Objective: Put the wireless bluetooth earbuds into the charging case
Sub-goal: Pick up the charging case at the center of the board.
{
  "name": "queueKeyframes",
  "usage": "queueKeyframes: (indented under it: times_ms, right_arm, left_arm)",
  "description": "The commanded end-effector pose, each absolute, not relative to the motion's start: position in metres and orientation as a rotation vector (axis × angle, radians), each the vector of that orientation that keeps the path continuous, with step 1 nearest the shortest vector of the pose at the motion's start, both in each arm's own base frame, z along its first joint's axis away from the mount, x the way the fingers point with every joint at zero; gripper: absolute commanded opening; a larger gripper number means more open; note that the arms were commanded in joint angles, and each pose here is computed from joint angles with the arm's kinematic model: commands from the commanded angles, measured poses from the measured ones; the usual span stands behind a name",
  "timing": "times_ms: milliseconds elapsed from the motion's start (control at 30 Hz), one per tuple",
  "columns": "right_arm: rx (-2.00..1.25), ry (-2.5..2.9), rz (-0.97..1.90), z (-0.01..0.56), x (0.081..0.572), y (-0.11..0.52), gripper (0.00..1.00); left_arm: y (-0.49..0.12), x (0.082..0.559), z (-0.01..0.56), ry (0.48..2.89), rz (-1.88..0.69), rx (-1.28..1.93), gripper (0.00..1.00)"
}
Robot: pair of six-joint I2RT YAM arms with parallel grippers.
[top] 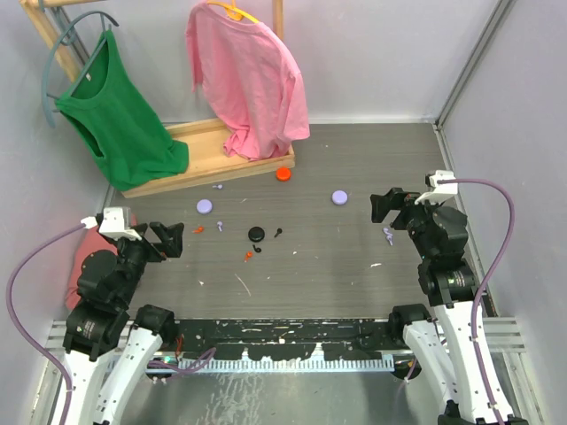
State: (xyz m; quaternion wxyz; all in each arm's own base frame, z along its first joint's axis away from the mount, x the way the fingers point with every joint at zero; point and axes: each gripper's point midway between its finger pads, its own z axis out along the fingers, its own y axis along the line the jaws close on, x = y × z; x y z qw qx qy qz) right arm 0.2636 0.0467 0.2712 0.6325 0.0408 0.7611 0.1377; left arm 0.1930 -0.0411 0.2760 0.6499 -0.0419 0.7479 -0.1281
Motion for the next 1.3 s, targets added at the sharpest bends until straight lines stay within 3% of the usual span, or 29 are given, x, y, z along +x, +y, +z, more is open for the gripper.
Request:
queueKeyframes:
  times_ms: [0, 567, 1033, 1267]
  right_arm:
    - [0.069, 1.657, 0.308, 0.301, 0.264, 0.047, 1.0]
    - [0.068, 1.816, 0.416, 0.26, 0.292, 0.067, 1.0]
    - [-0.094, 2.049, 0.429, 0.18, 0.37, 0.101, 1.0]
    - [-0.279, 2.159, 0.289, 0.142, 0.402, 0.115, 1.0]
  left_arm:
    - [-0.042, 0.197, 0.289, 1.647, -0.296, -0.084, 0.98]
    - [-0.066, 0.197, 0.298, 1.674, -0.418, -0.022, 0.98]
    - [-0.096, 0.217, 0.293, 1.726, -0.507, 0.114, 0.98]
    - [-0.101, 0.219, 0.276, 1.787, -0.523, 0.141, 0.98]
